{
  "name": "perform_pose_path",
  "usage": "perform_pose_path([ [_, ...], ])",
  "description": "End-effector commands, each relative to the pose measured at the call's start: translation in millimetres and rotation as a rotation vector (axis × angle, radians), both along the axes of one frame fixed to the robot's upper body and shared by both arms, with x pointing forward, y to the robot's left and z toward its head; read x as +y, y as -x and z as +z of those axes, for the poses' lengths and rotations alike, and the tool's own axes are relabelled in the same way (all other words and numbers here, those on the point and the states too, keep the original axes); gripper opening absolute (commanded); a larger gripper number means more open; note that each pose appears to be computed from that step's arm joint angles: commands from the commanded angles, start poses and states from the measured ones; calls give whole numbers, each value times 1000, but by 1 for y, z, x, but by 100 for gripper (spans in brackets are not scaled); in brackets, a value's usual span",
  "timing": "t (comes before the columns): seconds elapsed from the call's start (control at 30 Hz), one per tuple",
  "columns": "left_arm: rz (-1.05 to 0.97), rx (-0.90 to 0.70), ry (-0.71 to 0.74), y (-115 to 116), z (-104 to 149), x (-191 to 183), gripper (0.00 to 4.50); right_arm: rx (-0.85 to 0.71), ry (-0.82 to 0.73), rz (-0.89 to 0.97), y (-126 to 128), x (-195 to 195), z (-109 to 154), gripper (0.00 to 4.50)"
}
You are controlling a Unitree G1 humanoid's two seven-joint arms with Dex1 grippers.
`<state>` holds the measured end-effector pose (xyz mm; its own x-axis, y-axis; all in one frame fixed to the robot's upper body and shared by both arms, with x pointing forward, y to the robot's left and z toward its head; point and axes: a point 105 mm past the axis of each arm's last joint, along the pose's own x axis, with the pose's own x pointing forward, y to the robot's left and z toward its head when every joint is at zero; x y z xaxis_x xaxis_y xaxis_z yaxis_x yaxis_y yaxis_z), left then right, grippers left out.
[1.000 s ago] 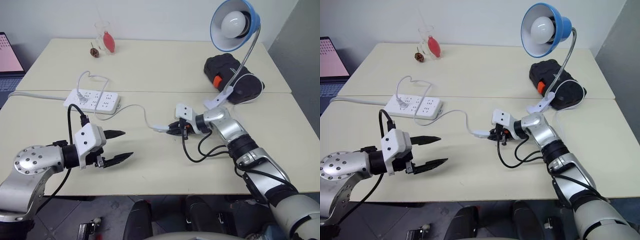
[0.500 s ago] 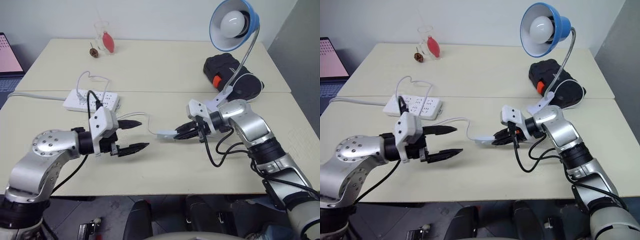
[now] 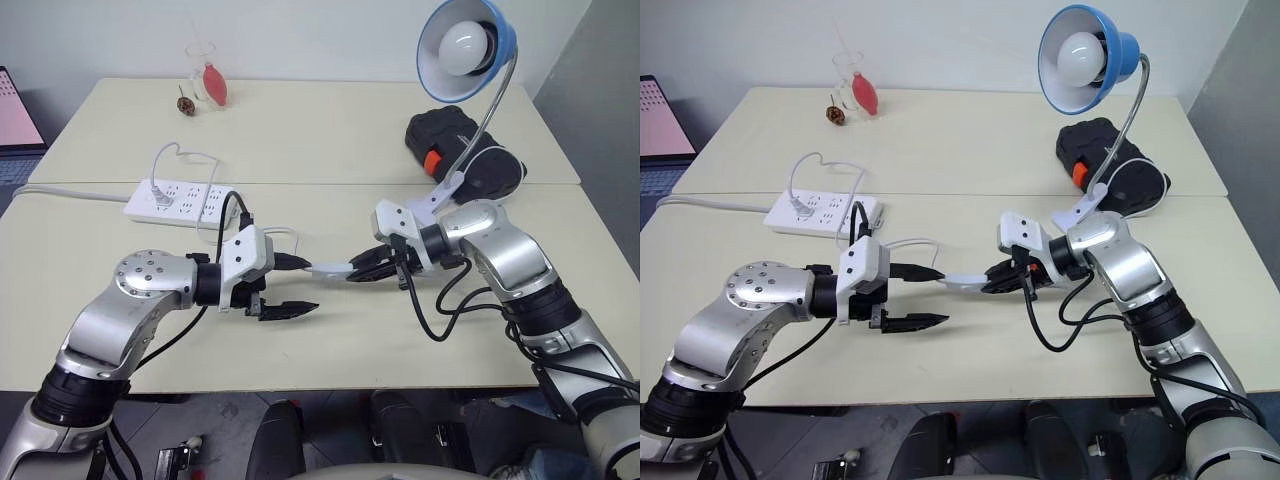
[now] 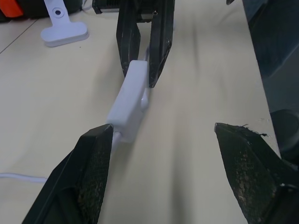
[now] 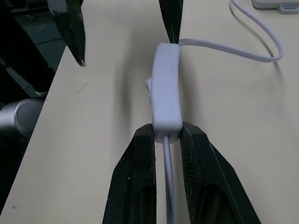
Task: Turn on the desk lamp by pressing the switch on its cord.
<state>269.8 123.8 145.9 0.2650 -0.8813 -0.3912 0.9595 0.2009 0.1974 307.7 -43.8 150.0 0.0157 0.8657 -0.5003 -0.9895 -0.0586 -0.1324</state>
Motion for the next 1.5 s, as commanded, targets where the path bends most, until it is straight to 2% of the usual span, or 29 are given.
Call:
perform_pose_path([
  [0.03,-14,-49,-2,-5,4,-5,360,-96,-12,41,4,8,13,38],
  [0.73,-33,-81,-12,-17,2,-18,360,-187,10,86,5,17,13,38],
  [1.2,-27,-114,-44,-27,5,-22,75,-197,6,99,7,20,13,38],
  [1.27,-30,-118,-50,-27,5,-22,61,-200,3,101,7,20,14,38],
  [1.5,-38,-143,-36,-26,10,-23,61,-207,-5,105,7,22,16,38],
])
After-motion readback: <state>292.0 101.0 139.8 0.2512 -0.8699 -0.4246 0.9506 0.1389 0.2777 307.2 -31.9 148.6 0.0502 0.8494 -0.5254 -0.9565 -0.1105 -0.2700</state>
